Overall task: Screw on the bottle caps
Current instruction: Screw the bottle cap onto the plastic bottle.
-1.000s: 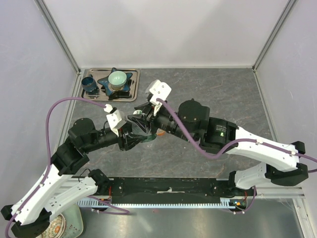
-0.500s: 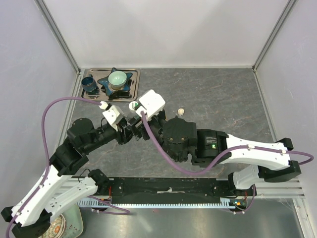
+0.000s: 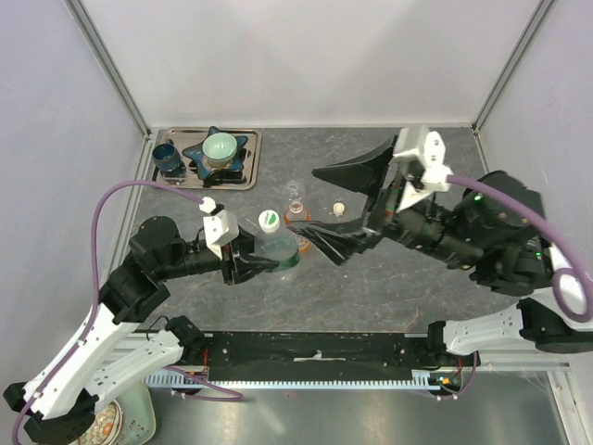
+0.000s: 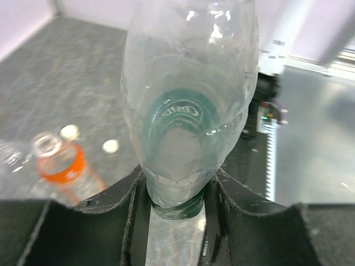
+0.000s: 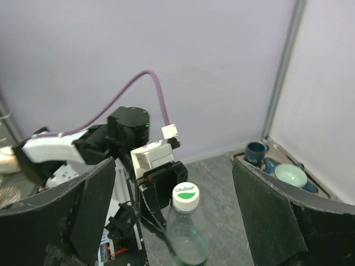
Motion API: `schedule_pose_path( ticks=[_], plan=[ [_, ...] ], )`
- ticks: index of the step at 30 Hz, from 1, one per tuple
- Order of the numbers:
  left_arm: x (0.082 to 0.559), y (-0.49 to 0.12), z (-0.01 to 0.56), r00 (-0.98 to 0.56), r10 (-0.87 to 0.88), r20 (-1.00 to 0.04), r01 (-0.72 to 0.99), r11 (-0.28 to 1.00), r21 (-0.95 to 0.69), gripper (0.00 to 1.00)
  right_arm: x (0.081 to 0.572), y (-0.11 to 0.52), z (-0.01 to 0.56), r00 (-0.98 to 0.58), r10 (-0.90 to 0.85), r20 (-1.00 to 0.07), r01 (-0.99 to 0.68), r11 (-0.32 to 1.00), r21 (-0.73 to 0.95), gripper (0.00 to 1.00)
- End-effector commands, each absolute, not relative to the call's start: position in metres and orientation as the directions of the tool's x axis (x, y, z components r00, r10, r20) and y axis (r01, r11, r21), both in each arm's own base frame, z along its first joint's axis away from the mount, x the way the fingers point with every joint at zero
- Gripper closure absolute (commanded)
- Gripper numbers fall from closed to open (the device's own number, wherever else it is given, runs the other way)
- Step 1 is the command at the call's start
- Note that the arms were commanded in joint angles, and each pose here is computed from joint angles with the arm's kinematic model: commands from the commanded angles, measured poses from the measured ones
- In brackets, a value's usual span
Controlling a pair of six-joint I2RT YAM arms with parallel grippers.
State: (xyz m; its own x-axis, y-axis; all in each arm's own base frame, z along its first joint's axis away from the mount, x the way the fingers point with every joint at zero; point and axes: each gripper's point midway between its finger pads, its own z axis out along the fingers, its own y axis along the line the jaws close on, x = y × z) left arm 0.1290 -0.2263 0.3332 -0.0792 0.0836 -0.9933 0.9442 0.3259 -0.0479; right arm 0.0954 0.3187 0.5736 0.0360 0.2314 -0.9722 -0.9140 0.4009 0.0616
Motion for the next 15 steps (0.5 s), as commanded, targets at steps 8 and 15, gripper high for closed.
schedule_pose_path(
  ticks=[8, 15],
  plan=[
    [0.051, -0.239, 0.363, -0.057, 0.025, -0.998, 0.987, -0.147, -0.060, 0.68, 0.048, 0.336, 0.539, 0.081, 0.087, -0.993, -0.981, -0.171, -0.095, 0.13],
    [0.054, -0.239, 0.361, -0.051, 0.027, -0.998, 0.990, -0.131, -0.054, 0.68, 0.063, 0.356, 0.527, 0.009, 0.043, -0.999, -0.949, -0.314, -0.022, 0.19]
  ],
)
